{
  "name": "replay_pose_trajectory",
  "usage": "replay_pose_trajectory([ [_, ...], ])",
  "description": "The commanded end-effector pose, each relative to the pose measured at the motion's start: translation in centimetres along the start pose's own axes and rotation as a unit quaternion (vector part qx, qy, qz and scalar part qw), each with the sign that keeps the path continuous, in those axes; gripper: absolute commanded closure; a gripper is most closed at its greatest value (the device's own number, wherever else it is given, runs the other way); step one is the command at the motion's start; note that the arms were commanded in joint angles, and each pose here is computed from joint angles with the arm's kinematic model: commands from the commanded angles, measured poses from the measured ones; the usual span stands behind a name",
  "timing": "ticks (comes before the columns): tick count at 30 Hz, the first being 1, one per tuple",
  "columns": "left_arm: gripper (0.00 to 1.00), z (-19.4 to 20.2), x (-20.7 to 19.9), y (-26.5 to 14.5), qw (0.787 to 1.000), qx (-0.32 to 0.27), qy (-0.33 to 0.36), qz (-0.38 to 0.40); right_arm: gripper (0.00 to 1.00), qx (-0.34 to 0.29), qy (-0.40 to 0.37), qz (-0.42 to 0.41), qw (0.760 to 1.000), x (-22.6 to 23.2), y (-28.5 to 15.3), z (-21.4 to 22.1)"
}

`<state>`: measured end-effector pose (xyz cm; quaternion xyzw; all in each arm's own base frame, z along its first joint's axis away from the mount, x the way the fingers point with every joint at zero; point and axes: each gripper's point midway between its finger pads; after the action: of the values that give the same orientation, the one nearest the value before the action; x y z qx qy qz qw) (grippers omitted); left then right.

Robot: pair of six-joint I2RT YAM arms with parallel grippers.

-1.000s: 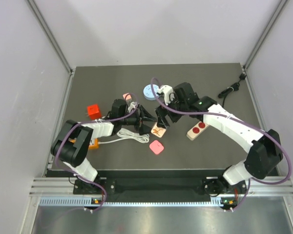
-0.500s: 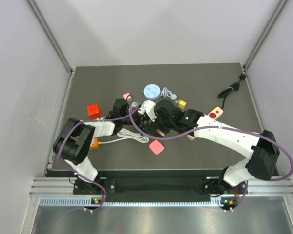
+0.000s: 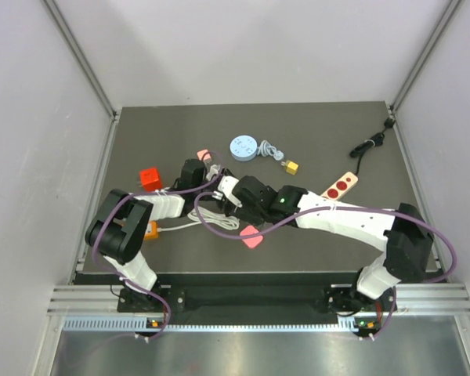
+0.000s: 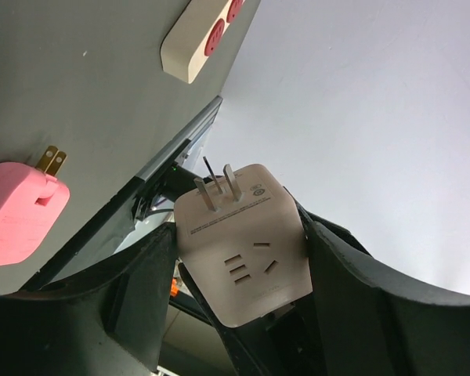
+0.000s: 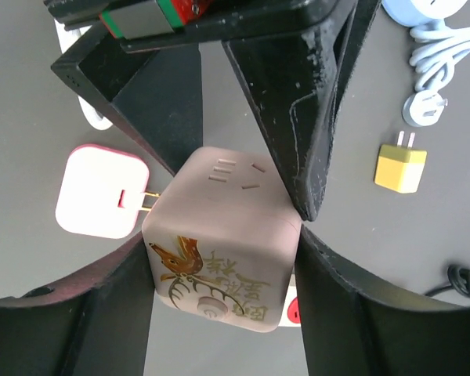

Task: Insert the plug

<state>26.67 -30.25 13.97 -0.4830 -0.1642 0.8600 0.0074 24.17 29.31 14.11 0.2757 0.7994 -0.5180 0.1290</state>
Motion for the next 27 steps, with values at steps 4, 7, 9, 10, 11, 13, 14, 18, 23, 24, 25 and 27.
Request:
replay_pose_trajectory([
  [4, 0.13, 1.3, -2.0, -0.5, 0.998, 0.013, 0.064, 0.002, 1.00, -0.038, 0.045, 0.022, 0.998, -2.5, -1.5, -1.2],
  [7, 0.09, 0.5, -2.9, -0.9, 0.991, -0.019, 0.129, -0.018, 1.00, -0.014, 0.070, 0.005, 0.997, -4.2, -2.0, 0.7],
  [9, 0.07, 0.1, -2.9, -1.5, 0.987, -0.035, 0.152, -0.042, 1.00, -0.011, 0.106, -0.009, 0.994, -6.1, -2.4, 2.7],
  [10, 0.07, -0.3, -2.6, -1.6, 0.986, -0.046, 0.153, -0.054, 1.00, -0.005, 0.117, -0.018, 0.993, -6.6, -2.7, 3.7],
  [11, 0.07, -0.8, -2.1, -2.0, 0.985, -0.053, 0.152, -0.065, 1.00, 0.006, 0.139, -0.009, 0.990, -8.5, -2.8, 5.4],
  [13, 0.07, -1.7, -2.1, -2.5, 0.982, -0.073, 0.157, -0.072, 1.00, 0.006, 0.154, 0.002, 0.988, -10.1, -3.4, 6.7],
  [14, 0.07, -2.3, -1.8, -2.9, 0.980, -0.084, 0.165, -0.078, 1.00, 0.013, 0.157, 0.011, 0.987, -11.4, -3.7, 7.9],
  [18, 0.07, -3.0, -1.0, -4.6, 0.961, -0.131, 0.207, -0.128, 1.00, 0.033, 0.129, -0.052, 0.990, -11.9, -4.5, 10.7],
  [23, 0.07, -3.4, -0.9, -7.4, 0.923, -0.187, 0.287, -0.178, 1.00, 0.003, 0.158, -0.136, 0.978, -11.2, -4.7, 12.3],
  [24, 0.07, -3.6, -1.5, -7.9, 0.914, -0.202, 0.301, -0.182, 1.00, 0.019, 0.160, -0.135, 0.978, -11.1, -4.2, 13.1],
  [25, 0.07, -3.4, -1.3, -8.3, 0.911, -0.202, 0.303, -0.194, 1.00, 0.032, 0.164, -0.143, 0.975, -10.6, -3.9, 13.8],
  [27, 0.07, -3.2, -1.6, -8.8, 0.900, -0.201, 0.334, -0.196, 1.00, 0.048, 0.172, -0.158, 0.971, -10.0, -3.2, 15.0],
])
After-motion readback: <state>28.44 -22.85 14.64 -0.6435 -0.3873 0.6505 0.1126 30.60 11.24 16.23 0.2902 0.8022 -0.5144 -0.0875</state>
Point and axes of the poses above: each gripper's point midway between its finger pads, its own y axis out along the fingers, its own x axis along the line the jaws close on, z = x × y, and after that the axes turned 9 degrees about -y, right-handed
